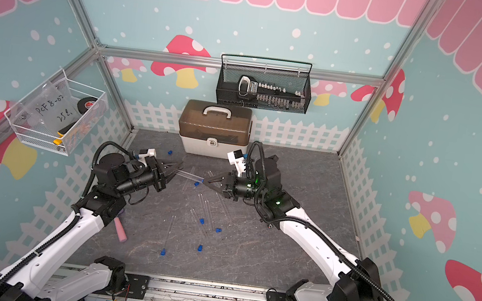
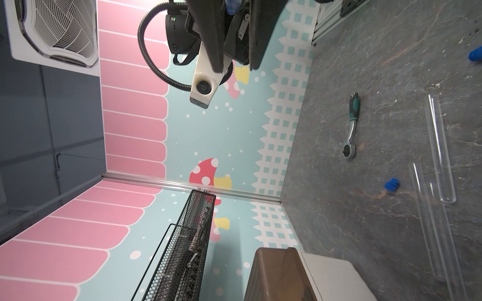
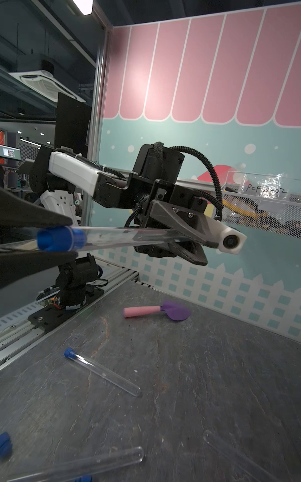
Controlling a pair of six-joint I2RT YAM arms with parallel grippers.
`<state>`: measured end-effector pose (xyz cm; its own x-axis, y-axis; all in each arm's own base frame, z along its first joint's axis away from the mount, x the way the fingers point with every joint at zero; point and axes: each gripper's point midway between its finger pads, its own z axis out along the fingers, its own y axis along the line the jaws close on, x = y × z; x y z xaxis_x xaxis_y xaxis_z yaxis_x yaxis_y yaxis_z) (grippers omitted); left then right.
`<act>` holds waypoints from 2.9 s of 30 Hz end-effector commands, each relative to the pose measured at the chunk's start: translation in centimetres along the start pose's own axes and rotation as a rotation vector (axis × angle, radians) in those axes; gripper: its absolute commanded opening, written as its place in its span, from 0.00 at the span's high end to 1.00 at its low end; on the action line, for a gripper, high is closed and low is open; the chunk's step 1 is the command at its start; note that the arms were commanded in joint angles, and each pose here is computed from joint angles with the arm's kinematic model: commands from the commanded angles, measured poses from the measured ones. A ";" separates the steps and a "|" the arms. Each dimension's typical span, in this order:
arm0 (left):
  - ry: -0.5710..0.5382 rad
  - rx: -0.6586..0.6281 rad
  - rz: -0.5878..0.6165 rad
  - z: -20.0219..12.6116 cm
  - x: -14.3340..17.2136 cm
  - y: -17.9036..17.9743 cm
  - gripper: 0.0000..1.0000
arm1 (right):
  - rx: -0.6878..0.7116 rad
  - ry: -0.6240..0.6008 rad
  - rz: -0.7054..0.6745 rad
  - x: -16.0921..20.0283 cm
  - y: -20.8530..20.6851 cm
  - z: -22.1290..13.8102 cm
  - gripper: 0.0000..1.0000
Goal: Remove stoppers from test tubes
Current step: Open the stopper on the test tube, then place the stopper at the center of the board, then place the test tube at the center of the board.
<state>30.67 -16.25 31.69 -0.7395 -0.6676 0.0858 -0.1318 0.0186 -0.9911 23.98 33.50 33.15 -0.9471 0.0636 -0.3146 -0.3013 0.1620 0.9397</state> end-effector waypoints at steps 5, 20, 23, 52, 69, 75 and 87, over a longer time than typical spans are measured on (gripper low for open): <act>-0.202 -0.008 0.034 -2.2 -4.5 -0.8 1.00 | 0.021 0.051 -0.034 1.5 0.8 -1.8 1.00; -0.107 -0.425 -0.002 -4.5 -2.2 11.1 1.00 | 0.326 0.190 0.009 6.3 -7.9 -3.5 1.00; -0.065 -0.523 -0.029 -5.3 -0.5 16.6 1.00 | 0.386 0.255 -0.006 8.2 -9.5 -3.5 1.00; 0.124 -0.728 0.015 0.2 -0.7 27.7 1.00 | 0.632 0.655 -0.140 16.0 -18.7 8.0 1.00; 0.202 -0.802 0.011 1.2 -0.9 29.2 0.81 | 0.813 0.679 -0.097 16.2 -25.1 8.7 0.99; 0.215 -0.809 0.020 1.6 -1.2 28.4 0.69 | 0.848 0.672 -0.101 15.8 -25.3 8.6 0.87; 0.199 -0.769 0.052 0.7 -0.5 25.0 0.63 | 0.859 0.627 -0.139 14.4 -23.7 8.3 0.63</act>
<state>28.21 -15.86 4.83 -0.8378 -0.5214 0.1621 -0.4937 0.5965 -0.6328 18.08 38.45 3.59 -0.8747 -0.4841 -0.0226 -0.4477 0.7894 0.4200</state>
